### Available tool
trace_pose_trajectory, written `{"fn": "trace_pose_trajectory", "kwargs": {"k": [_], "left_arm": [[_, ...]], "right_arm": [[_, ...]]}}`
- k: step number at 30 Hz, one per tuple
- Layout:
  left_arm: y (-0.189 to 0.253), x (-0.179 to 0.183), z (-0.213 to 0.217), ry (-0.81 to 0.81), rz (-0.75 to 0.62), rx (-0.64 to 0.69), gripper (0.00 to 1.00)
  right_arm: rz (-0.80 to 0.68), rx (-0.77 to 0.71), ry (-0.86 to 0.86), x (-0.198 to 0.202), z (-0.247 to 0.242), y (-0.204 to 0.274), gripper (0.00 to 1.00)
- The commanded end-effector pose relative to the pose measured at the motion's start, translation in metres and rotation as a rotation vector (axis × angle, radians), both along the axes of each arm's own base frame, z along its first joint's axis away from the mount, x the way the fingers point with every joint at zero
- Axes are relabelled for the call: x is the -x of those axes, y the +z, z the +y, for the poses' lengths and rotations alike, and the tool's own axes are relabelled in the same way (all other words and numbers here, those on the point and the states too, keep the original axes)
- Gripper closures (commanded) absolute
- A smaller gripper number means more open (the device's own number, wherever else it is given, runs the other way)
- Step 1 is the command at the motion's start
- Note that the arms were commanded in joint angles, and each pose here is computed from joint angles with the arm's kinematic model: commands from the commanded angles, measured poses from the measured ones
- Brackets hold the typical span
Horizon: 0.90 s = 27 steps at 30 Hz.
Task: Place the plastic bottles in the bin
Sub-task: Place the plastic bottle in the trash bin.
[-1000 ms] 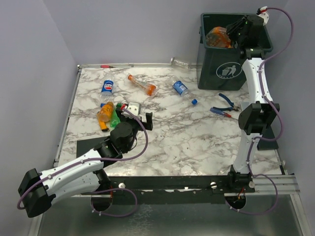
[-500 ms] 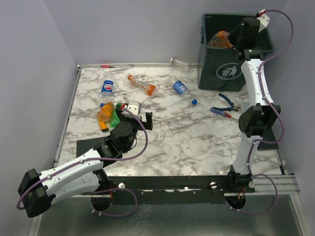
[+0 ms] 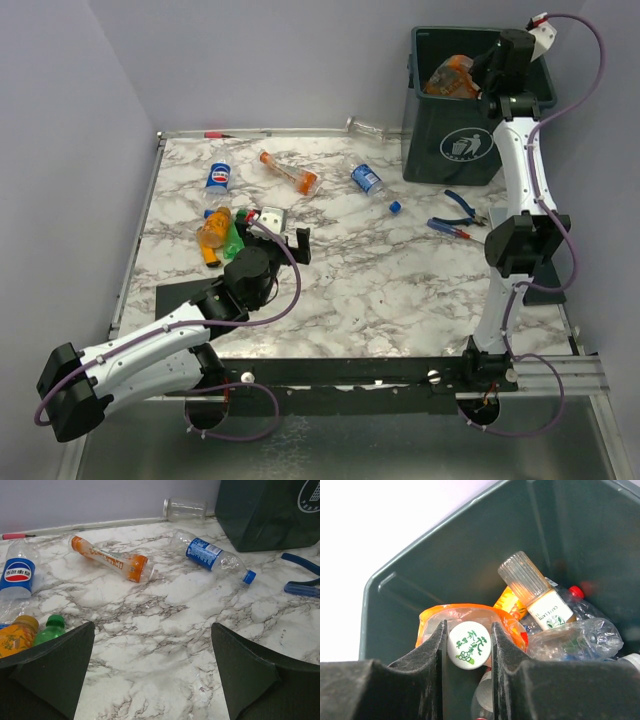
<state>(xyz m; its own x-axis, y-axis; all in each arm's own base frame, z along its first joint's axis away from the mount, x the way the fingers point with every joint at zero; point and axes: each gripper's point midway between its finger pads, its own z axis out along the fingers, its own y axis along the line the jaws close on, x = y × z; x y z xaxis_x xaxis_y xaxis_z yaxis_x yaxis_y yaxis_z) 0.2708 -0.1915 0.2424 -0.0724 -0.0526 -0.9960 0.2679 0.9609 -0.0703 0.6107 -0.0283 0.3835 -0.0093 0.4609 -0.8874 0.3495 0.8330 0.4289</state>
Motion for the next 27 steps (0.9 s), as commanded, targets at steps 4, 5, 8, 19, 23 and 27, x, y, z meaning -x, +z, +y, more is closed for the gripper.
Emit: {"fn": "trace_pose_trajectory", "kwargs": {"k": [4, 5, 8, 19, 23, 27], "left_arm": [[0.011, 0.001, -0.006, -0.019, -0.005, 0.02, 0.01], [0.012, 0.001, -0.006, -0.021, -0.006, 0.023, 0.01], [0.013, 0.002, -0.007, -0.027, -0.008, 0.03, 0.01], [0.017, 0.003, -0.005, -0.026, -0.013, 0.044, 0.01], [0.015, 0.003, -0.006, -0.026, -0.01, 0.039, 0.01], [0.013, 0.002, -0.006, -0.025, -0.005, 0.031, 0.01]], "right_arm": [[-0.251, -0.008, -0.048, 0.03, -0.012, 0.089, 1.0], [-0.265, 0.009, -0.075, 0.035, -0.017, 0.098, 1.0], [-0.262, 0.089, -0.186, 0.05, -0.039, 0.112, 1.0], [0.001, 0.228, -0.393, 0.056, -0.102, 0.04, 1.0], [0.076, 0.214, -0.321, 0.033, -0.096, 0.012, 1.0], [0.08, 0.127, -0.171, 0.009, -0.07, -0.01, 1.0]]}}
